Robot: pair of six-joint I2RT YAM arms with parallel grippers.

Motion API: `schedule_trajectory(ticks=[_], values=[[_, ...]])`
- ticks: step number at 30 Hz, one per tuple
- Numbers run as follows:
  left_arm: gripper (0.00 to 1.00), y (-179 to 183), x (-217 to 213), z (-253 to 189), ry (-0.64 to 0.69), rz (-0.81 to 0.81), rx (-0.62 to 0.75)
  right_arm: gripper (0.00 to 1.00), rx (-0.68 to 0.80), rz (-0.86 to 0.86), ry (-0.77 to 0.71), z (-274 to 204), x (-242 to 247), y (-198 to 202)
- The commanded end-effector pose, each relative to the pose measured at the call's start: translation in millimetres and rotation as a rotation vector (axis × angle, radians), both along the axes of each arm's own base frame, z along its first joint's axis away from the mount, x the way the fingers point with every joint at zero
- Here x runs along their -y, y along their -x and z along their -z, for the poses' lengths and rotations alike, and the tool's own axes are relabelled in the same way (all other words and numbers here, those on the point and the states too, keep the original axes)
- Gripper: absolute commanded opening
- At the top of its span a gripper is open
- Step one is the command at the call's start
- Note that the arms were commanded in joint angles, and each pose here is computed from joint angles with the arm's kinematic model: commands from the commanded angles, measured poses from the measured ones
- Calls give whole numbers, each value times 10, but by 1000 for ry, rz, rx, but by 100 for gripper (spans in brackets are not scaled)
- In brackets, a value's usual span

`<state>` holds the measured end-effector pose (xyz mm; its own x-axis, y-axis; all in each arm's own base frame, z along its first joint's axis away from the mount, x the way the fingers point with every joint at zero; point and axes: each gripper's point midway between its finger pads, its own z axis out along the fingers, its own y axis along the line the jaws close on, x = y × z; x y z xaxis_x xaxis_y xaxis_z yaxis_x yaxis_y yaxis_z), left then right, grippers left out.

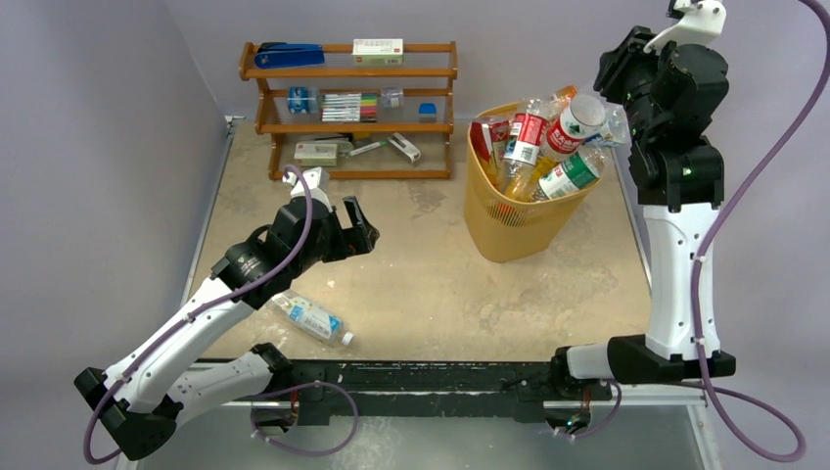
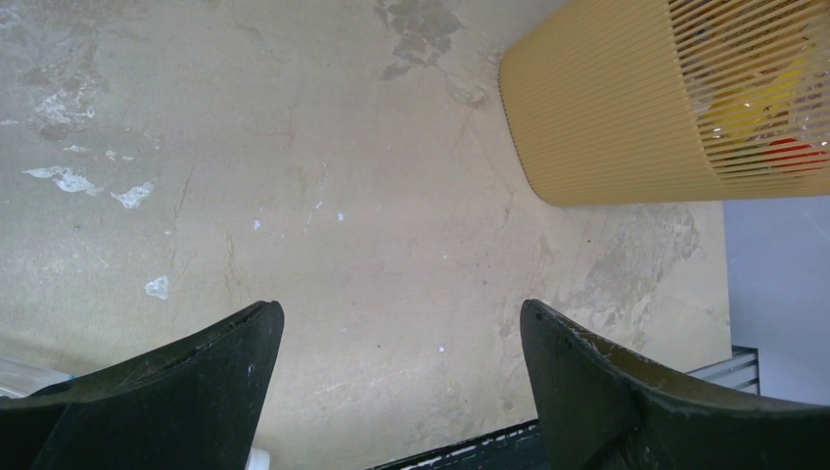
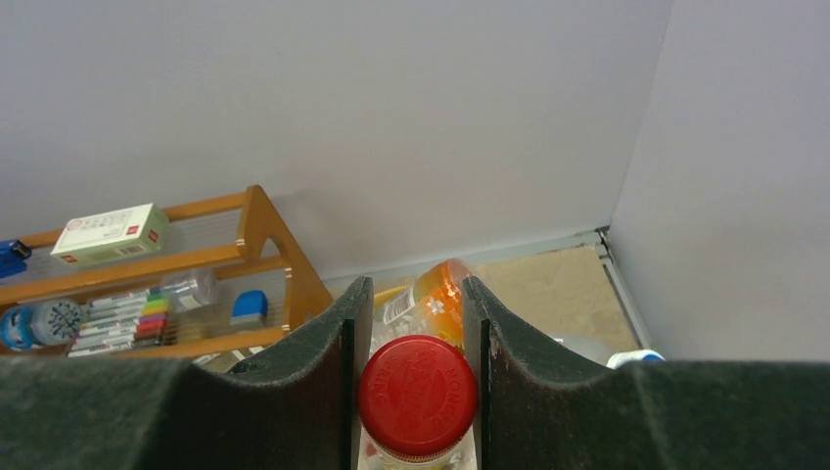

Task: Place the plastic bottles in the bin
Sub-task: Place the plastic bottle in the trash bin.

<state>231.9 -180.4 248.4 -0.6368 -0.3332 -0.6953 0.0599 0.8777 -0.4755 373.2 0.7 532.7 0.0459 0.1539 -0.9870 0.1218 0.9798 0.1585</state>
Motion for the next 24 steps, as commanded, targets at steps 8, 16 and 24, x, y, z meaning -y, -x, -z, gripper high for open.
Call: schedule_trajectory(ticks=[8,16,24], values=[[91,-59,43,-156,42,-5,43,21,63,79,3,-243,150,-69],[91,-57,38,-191,45,-5,47,20,2,30,-13,76,42,-317],[91,-57,49,-175,45,-1,45,21,-68,-51,-22,394,-116,-435]])
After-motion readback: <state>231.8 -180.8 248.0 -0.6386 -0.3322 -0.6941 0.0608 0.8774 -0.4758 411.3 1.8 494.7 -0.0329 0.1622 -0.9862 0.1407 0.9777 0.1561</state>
